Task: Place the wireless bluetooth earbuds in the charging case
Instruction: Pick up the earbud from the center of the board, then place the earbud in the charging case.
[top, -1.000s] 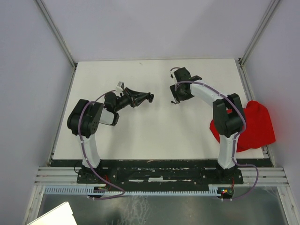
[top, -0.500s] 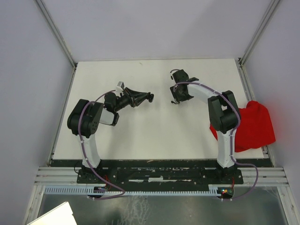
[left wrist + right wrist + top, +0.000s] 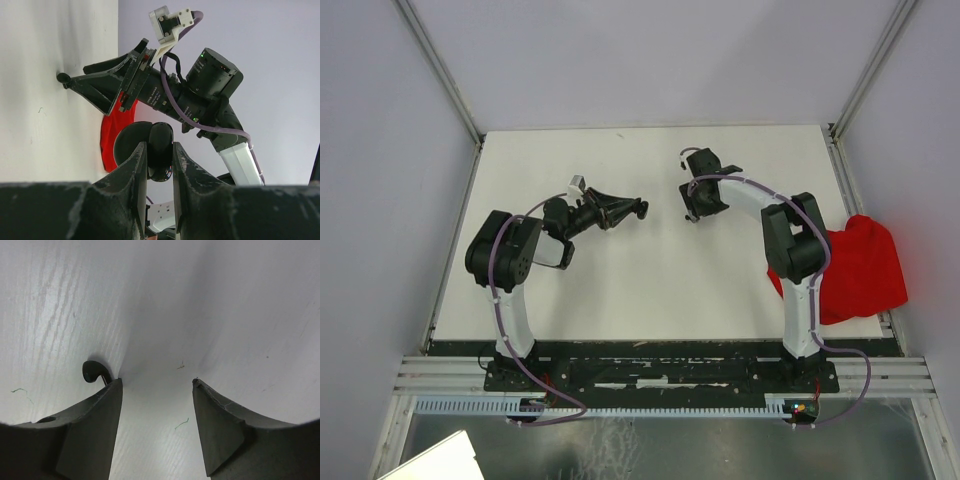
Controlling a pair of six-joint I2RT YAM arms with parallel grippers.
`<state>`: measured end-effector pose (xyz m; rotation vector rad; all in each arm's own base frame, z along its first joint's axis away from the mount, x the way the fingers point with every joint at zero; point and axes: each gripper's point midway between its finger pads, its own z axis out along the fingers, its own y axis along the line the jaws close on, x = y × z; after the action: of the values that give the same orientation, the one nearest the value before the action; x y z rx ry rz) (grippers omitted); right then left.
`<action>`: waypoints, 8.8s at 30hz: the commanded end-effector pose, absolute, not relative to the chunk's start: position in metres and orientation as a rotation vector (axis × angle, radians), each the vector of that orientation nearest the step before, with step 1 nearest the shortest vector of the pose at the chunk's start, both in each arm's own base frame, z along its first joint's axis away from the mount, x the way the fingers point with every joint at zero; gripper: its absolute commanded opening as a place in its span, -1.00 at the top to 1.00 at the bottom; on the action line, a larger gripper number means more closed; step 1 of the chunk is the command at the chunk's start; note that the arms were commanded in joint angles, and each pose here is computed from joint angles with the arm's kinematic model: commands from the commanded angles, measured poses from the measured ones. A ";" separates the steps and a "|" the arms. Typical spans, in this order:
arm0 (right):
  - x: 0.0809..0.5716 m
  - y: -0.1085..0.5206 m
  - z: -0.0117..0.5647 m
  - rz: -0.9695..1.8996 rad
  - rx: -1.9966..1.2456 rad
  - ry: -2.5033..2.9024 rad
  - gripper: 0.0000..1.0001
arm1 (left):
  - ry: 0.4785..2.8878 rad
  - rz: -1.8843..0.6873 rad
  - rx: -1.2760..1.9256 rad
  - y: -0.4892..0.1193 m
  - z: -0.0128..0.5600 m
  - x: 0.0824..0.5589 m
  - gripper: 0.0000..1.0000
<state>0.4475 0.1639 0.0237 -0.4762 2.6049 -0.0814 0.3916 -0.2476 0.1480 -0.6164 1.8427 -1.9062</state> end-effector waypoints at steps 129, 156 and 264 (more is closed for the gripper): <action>0.439 0.188 0.043 -0.115 -0.339 2.525 -0.31 | 1.755 -1.952 -0.598 -0.240 0.166 0.387 0.94; 0.449 0.223 0.037 0.090 -0.220 2.589 -0.18 | 1.752 -1.967 -0.604 -0.240 0.162 0.391 0.94; 0.355 0.321 0.212 0.658 -0.835 1.011 0.97 | 1.755 -2.044 -0.620 -0.262 0.160 0.387 0.94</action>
<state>0.3582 0.3179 0.2081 -0.8187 1.0668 0.6656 0.3868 -0.2570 0.1339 -0.6972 1.8322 -1.9807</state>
